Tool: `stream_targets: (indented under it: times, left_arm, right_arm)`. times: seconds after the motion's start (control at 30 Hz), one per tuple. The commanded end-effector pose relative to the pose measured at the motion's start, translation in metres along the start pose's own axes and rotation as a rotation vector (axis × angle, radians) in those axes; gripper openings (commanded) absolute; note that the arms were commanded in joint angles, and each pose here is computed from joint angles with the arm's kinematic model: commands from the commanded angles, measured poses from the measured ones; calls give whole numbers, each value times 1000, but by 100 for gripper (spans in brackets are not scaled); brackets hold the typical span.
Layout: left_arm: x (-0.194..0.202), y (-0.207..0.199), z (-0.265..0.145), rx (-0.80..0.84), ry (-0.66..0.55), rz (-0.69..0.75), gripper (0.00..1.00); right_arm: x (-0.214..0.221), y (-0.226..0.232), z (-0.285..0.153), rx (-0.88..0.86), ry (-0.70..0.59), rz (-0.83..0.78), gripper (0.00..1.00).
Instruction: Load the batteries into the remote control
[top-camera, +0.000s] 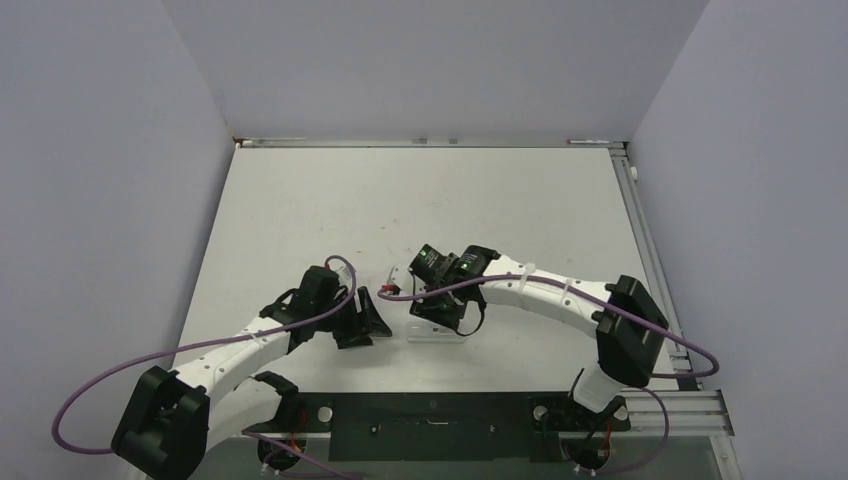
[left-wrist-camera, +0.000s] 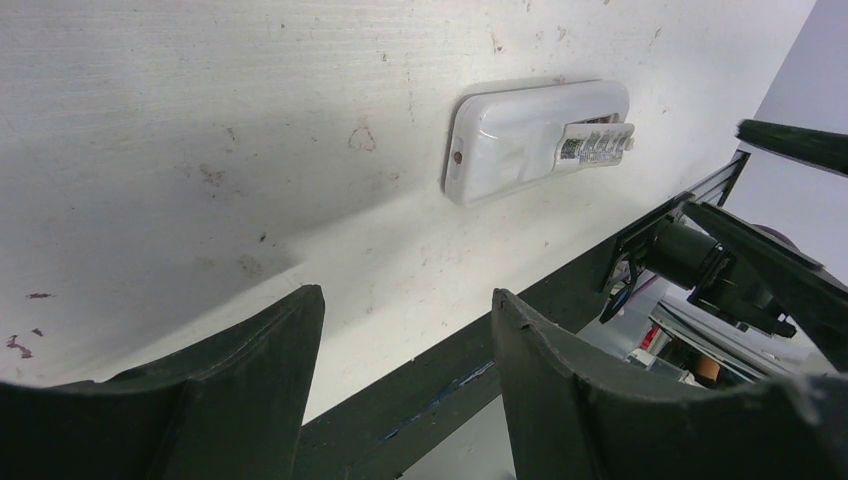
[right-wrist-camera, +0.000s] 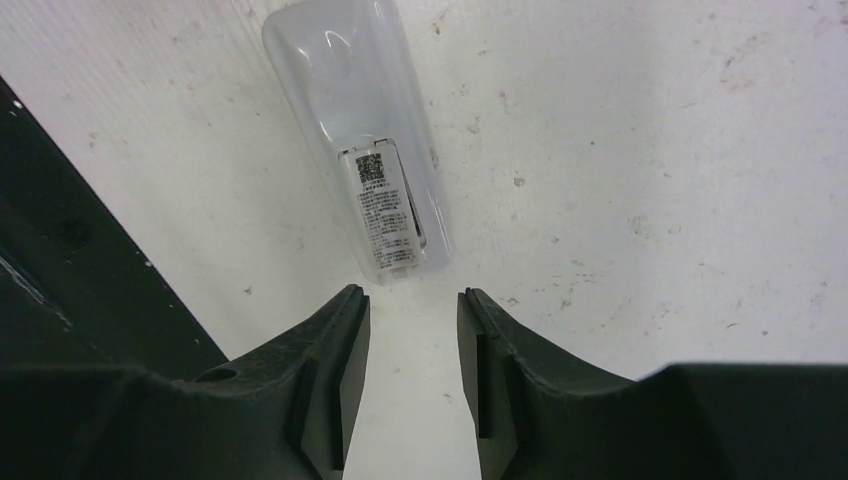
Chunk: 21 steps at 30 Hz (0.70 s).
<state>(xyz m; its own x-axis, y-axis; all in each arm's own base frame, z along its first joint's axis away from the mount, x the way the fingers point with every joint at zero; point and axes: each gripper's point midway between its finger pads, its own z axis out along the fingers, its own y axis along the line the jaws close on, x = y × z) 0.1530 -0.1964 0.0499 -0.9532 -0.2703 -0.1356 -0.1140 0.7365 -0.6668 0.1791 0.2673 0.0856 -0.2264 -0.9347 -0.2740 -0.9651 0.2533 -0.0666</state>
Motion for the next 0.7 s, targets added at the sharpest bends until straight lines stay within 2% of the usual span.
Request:
stream_targets:
  times: [0.0, 0.27, 0.4, 0.53, 0.67]
  left_arm:
    - [-11, -16, 0, 57, -20, 32, 59]
    - [-21, -22, 8, 42, -12, 49, 59]
    - [-28, -25, 13, 22, -13, 66, 59]
    - [-31, -29, 19, 11, 4, 81, 59]
    - [-28, -30, 27, -3, 28, 92, 59]
  right_arm:
    - [-8, -6, -21, 78, -112, 178, 38]
    - [-3, -13, -30, 201, -199, 633, 35]
    - [1, -14, -28, 244, -263, 804, 36]
    - [11, -14, -19, 268, -284, 915, 36]
    - [14, -12, -11, 266, -273, 960, 34]
